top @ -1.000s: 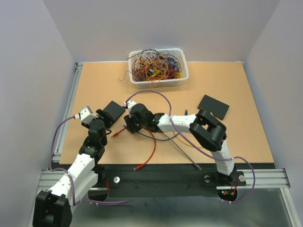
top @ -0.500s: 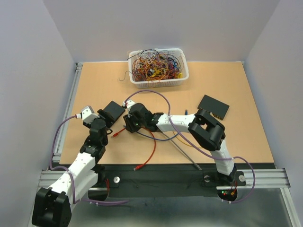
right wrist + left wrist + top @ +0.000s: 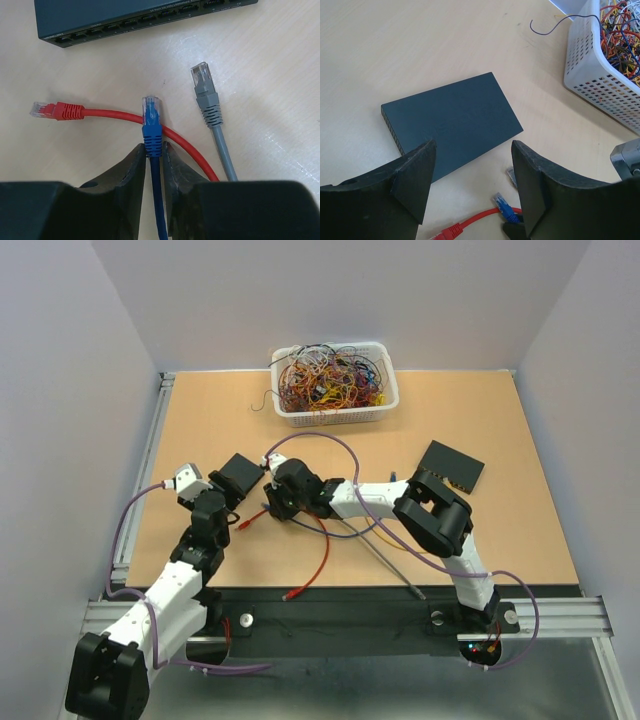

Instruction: Insert the plug into the switch port

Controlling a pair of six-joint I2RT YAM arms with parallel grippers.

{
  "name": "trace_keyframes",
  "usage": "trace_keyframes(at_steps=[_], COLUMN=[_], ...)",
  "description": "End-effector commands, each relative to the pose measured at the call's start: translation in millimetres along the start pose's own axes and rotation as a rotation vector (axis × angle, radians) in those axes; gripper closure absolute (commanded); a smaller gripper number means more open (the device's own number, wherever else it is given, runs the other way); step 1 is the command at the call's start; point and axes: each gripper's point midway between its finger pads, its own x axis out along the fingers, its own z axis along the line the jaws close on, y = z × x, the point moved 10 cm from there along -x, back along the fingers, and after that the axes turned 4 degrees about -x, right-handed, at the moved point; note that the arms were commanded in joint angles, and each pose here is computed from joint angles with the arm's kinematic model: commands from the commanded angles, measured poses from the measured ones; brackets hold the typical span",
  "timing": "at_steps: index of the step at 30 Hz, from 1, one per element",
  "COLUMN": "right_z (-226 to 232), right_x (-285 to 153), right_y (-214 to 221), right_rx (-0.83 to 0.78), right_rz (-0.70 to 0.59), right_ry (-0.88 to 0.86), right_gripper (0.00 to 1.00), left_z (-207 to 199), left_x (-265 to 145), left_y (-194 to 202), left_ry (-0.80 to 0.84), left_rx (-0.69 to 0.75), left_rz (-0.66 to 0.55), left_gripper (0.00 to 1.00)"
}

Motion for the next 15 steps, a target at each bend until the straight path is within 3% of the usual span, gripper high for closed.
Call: trace_keyframes(at_steps=[1, 15], right_z=[3.2, 5.3], right_x=[-0.4, -2.7], right_y=[-23.3, -27.4], right_rx=[0.002, 0.001], right_rz=[-0.088, -0.095], right_ry=[-0.026, -0.04], right_gripper=[0.74, 0.69], left_z=[-17.2, -19.4], left_x=[1.8, 2.7], left_y=[-19.4, -17.5], left_ry=[0.032, 0.026], left_rx=[-0.029, -0.014], left_rz=[-0.068, -0.062], left_gripper=[0.28, 0.28])
